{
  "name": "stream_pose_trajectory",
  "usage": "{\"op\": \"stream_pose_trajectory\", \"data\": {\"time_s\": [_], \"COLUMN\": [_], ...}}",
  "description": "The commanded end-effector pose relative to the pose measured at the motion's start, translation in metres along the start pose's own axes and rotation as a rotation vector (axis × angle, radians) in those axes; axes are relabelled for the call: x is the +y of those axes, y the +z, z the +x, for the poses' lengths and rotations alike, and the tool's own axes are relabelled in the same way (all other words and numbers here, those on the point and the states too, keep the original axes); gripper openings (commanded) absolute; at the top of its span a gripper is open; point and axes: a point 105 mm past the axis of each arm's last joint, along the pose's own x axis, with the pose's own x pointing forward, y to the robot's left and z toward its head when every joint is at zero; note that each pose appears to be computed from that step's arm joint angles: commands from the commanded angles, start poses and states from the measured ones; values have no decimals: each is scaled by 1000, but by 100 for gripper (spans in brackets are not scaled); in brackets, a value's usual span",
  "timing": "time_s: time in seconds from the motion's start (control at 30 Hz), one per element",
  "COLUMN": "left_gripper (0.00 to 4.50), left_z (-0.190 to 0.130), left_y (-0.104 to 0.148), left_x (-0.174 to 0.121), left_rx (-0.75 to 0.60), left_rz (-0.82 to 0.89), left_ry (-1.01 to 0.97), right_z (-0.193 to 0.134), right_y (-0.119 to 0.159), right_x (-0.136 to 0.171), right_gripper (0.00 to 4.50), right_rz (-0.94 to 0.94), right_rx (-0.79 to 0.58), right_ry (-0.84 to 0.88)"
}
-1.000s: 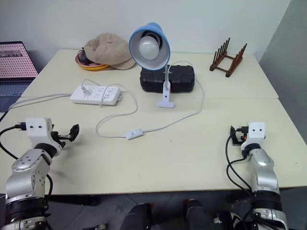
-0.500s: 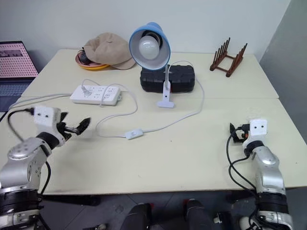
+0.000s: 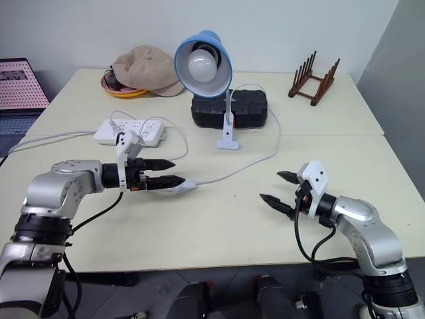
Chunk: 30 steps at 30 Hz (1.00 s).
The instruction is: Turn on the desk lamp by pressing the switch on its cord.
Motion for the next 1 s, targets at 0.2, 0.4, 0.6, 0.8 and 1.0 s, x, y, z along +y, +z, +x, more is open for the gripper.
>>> {"op": "stream_pose_trajectory", "data": {"time_s": [0.2, 0.4, 0.6, 0.8, 1.0], "left_gripper": [450, 450, 450, 389, 268], "left_z": [-8, -2, 8, 10, 11], "left_y": [-12, -22, -24, -20, -19], "left_x": [4, 4, 12, 14, 19], "left_rx": [135, 186, 178, 148, 134], "left_rz": [163, 318, 422, 436, 460], "left_ry": [-79, -89, -45, -39, -9], "right_z": [-5, -10, -17, -22, -21], "right_y": [19, 17, 7, -3, -8], "right_x": [15, 22, 23, 17, 17], "right_gripper": [442, 442, 442, 450, 450], "right_rz": [-31, -21, -11, -6, -4], "right_rx": [-15, -2, 13, 15, 4], "right_ry": [39, 42, 38, 14, 11]}}
